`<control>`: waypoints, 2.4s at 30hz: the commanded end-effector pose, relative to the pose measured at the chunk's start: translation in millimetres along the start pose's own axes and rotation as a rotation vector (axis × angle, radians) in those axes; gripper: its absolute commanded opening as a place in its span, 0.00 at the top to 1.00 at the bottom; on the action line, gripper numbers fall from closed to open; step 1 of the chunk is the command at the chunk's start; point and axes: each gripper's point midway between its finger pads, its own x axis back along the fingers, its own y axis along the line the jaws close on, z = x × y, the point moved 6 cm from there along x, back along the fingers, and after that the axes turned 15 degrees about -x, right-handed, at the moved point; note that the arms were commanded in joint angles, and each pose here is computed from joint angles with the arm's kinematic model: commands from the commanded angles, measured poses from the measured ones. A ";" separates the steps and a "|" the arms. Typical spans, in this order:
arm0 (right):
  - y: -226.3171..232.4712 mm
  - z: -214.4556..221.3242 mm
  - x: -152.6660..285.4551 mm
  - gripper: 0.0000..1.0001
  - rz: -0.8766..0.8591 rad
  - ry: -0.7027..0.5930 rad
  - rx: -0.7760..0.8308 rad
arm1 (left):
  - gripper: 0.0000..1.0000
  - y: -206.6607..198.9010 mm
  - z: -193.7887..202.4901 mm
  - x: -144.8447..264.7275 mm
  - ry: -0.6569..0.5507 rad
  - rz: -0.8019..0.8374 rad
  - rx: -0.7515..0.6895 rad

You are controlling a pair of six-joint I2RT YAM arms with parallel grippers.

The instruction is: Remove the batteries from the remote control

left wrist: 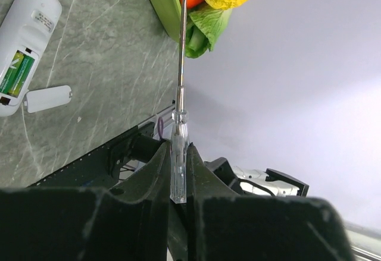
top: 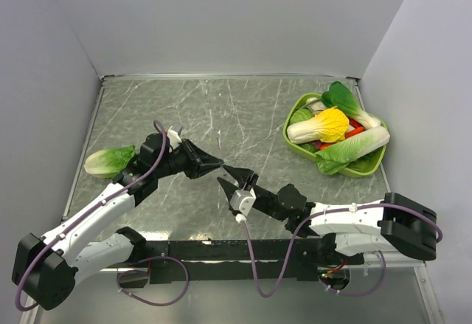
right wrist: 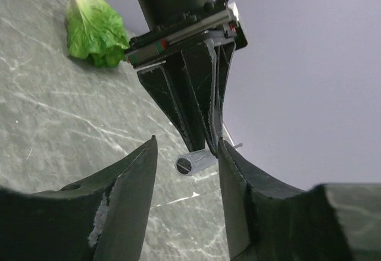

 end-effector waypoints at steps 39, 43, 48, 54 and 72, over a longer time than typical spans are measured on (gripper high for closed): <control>-36.8 0.2 15.3 1.00 0.327 0.216 -0.247 | 0.35 -9.2 -7.4 3.4 -0.037 -0.081 -0.215; -25.6 10.4 38.6 1.00 0.317 0.427 -0.467 | 0.26 1.9 -15.7 3.9 -0.072 -0.202 -0.285; -27.2 4.9 72.6 1.00 0.401 0.508 -0.749 | 0.28 29.8 -20.4 -8.9 -0.070 -0.308 -0.348; -37.2 13.5 95.1 1.00 0.548 0.607 -0.985 | 0.37 66.8 -9.9 -37.1 0.006 -0.311 -0.343; -34.6 30.6 94.6 1.00 0.644 0.564 -1.304 | 0.69 130.0 57.8 -95.0 0.262 -0.295 -0.285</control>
